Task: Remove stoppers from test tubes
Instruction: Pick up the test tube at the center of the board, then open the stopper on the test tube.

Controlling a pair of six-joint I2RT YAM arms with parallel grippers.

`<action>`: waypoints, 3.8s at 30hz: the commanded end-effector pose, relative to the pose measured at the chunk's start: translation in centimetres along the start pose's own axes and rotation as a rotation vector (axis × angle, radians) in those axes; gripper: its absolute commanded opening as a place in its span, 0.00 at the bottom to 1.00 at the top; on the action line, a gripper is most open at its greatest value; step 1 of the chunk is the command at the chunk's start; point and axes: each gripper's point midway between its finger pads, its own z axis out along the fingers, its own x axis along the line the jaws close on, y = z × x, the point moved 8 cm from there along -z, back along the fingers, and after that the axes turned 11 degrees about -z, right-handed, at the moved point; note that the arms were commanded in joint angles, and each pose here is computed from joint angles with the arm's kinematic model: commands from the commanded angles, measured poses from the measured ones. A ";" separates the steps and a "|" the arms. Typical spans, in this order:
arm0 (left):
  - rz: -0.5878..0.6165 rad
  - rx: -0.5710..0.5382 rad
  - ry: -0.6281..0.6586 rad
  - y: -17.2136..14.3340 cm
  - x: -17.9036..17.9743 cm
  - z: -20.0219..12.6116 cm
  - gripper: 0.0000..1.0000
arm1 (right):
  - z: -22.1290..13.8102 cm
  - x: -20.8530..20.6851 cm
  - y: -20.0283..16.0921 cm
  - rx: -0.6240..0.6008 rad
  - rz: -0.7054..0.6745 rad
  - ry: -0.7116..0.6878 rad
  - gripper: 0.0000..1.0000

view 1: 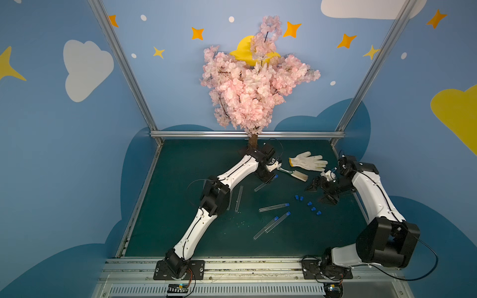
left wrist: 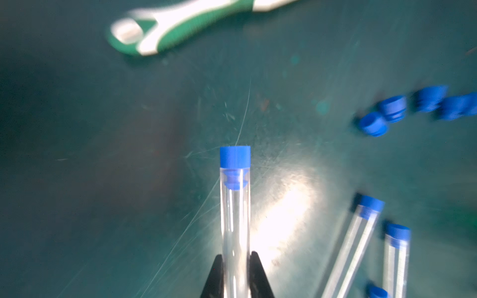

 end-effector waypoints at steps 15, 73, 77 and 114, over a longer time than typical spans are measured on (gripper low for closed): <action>-0.063 -0.111 -0.195 -5.4 -4.4 -10.6 0.16 | 4.0 7.2 4.4 -0.023 -0.376 0.420 0.71; -0.084 -0.120 -0.221 -8.1 -3.4 -11.4 0.16 | 11.0 12.8 5.2 0.149 -0.421 0.600 0.14; -0.089 -0.119 -0.221 -8.0 -3.1 -11.4 0.16 | 11.1 12.9 5.4 0.149 -0.424 0.597 0.13; -0.118 0.005 -0.135 -11.3 -0.6 -8.3 0.16 | 10.3 12.9 7.3 0.130 -0.449 0.521 0.07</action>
